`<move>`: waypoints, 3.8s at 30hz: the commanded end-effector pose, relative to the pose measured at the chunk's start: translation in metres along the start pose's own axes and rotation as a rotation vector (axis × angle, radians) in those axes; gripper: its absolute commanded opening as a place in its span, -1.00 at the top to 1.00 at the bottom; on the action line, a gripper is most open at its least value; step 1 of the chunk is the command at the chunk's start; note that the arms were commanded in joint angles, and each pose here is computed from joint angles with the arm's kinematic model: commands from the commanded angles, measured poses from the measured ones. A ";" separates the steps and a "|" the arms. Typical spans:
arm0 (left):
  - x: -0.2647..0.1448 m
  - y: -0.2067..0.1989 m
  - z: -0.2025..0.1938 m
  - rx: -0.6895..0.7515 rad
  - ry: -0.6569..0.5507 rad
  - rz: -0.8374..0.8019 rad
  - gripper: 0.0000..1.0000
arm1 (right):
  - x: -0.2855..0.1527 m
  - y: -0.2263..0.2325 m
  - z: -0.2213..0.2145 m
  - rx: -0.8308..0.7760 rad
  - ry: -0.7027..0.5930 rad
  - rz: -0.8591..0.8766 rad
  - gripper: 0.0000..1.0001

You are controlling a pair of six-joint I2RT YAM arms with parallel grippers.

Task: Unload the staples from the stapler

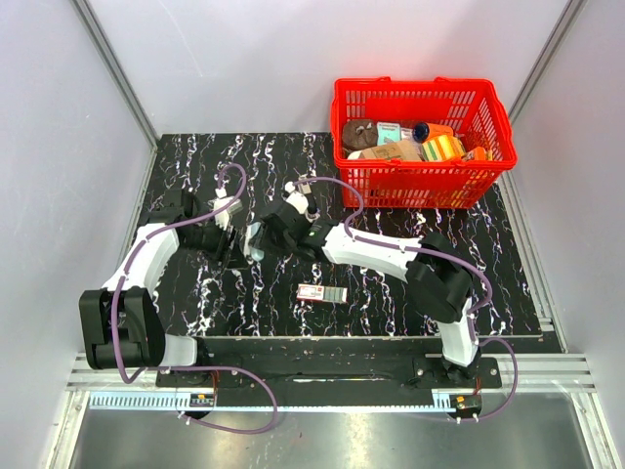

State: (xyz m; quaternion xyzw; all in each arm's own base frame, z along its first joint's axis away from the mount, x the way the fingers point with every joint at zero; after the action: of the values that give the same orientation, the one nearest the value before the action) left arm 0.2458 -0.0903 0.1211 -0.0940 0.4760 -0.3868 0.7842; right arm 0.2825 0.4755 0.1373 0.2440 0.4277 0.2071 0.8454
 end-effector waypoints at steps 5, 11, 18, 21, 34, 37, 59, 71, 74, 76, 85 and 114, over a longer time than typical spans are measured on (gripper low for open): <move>-0.004 -0.008 0.014 0.054 -0.038 -0.048 -0.18 | -0.032 0.050 0.034 0.062 -0.082 0.170 1.00; -0.004 -0.007 0.017 0.085 -0.060 -0.049 0.02 | -0.030 0.056 0.022 0.102 -0.023 0.220 1.00; -0.006 0.000 0.018 0.122 -0.056 -0.009 0.40 | -0.027 0.061 0.014 0.117 0.021 0.254 1.00; -0.007 0.002 0.016 0.137 -0.059 0.002 0.65 | -0.027 0.059 0.013 0.115 0.020 0.249 1.00; -0.011 0.009 0.015 0.162 -0.053 0.048 0.91 | -0.026 0.049 -0.004 0.076 0.087 0.242 1.00; -0.013 0.019 0.017 0.193 -0.057 0.109 0.94 | -0.030 0.040 -0.012 0.047 0.113 0.238 1.00; -0.008 0.057 0.017 0.296 -0.035 0.287 1.00 | -0.041 0.004 -0.053 -0.054 0.237 0.250 1.00; -0.014 0.074 0.021 0.307 -0.030 0.340 1.00 | -0.056 -0.021 -0.060 -0.121 0.317 0.244 1.00; -0.015 0.074 0.022 0.328 -0.037 0.351 1.00 | -0.058 -0.025 -0.058 -0.144 0.323 0.244 1.00; -0.017 0.076 0.024 0.356 -0.048 0.377 1.00 | -0.058 -0.027 -0.057 -0.183 0.333 0.246 1.00; -0.012 0.083 0.036 0.563 -0.066 0.542 1.00 | -0.063 -0.055 -0.057 -0.419 0.361 0.151 1.00; 0.036 0.033 0.009 0.091 -0.017 0.327 1.00 | -0.040 -0.015 -0.034 0.094 0.195 0.352 -0.37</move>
State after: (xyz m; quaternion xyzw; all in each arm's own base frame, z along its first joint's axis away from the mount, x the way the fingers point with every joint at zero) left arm 0.2850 -0.0739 0.0730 0.1246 0.4259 -0.2779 0.8520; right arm 0.2201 0.4248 0.1120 0.2169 0.4814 0.3549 0.7715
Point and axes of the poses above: each gripper's point midway between its finger pads, its own x axis out along the fingers, its own y axis along the line the jaws close on, z = x × y, the point moved 1 cm from there along -x, back along the fingers, and after that the axes turned 9 degrees about -x, right-handed, at the moved point
